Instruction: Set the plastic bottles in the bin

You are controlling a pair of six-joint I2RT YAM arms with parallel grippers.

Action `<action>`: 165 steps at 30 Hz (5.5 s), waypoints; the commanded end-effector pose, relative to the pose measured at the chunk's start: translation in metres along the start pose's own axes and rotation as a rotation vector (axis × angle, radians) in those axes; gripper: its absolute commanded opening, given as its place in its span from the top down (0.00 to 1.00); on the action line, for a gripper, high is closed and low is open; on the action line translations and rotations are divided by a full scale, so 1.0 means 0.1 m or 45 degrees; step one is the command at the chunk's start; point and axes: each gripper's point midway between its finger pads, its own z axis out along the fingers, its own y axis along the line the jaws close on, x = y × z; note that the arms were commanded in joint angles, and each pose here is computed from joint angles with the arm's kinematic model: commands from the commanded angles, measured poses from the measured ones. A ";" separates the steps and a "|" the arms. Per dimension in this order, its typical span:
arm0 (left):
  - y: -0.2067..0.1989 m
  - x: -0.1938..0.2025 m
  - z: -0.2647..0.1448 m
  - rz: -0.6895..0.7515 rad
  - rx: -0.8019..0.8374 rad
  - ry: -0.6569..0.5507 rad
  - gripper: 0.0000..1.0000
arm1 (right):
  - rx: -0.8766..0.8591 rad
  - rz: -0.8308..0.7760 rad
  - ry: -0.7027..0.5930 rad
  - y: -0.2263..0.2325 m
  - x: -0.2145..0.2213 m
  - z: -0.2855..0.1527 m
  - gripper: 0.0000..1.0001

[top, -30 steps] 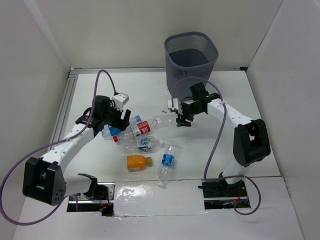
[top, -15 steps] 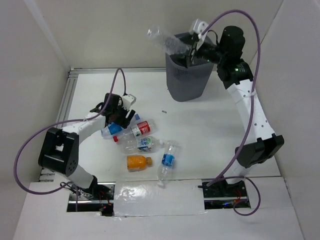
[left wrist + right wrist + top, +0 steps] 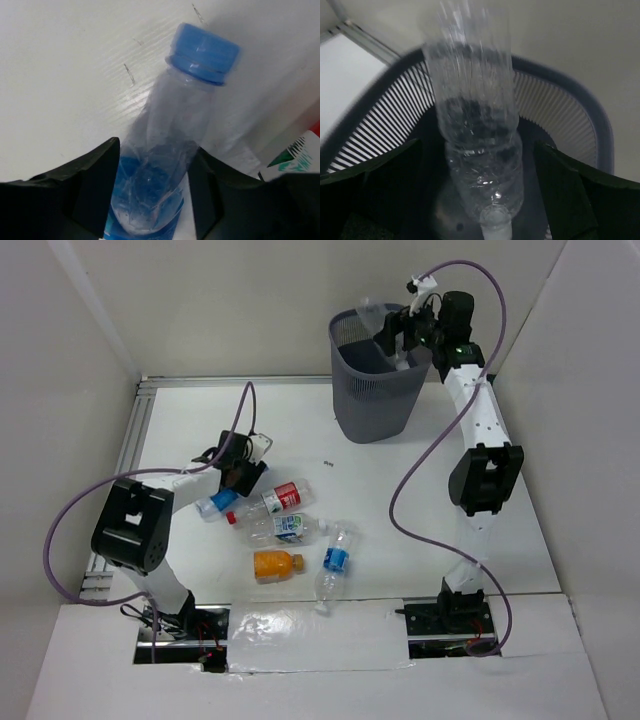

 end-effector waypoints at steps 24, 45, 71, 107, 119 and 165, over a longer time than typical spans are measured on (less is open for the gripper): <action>-0.85 -4.02 -2.73 -0.217 0.761 -1.468 0.81 | -0.471 -0.411 0.096 1.47 0.57 -2.14 1.00; -0.38 -4.95 -2.71 -1.264 1.572 -1.948 0.81 | -0.505 -0.272 0.358 2.19 1.83 -2.89 1.00; -0.03 -5.09 -2.13 -1.844 1.091 -2.153 0.86 | -0.585 -0.197 0.333 2.20 1.94 -2.73 0.82; -0.54 -5.16 -1.71 -1.111 0.479 -1.983 0.92 | -0.631 -0.096 0.317 2.34 1.97 -2.79 0.82; -0.63 -5.01 -2.04 -0.666 0.307 -1.774 0.97 | -0.632 -0.107 0.314 2.31 1.99 -2.75 0.80; -0.77 0.23 -2.16 -1.063 0.135 -0.164 0.00 | -1.942 -1.558 0.095 3.91 3.01 -2.41 0.15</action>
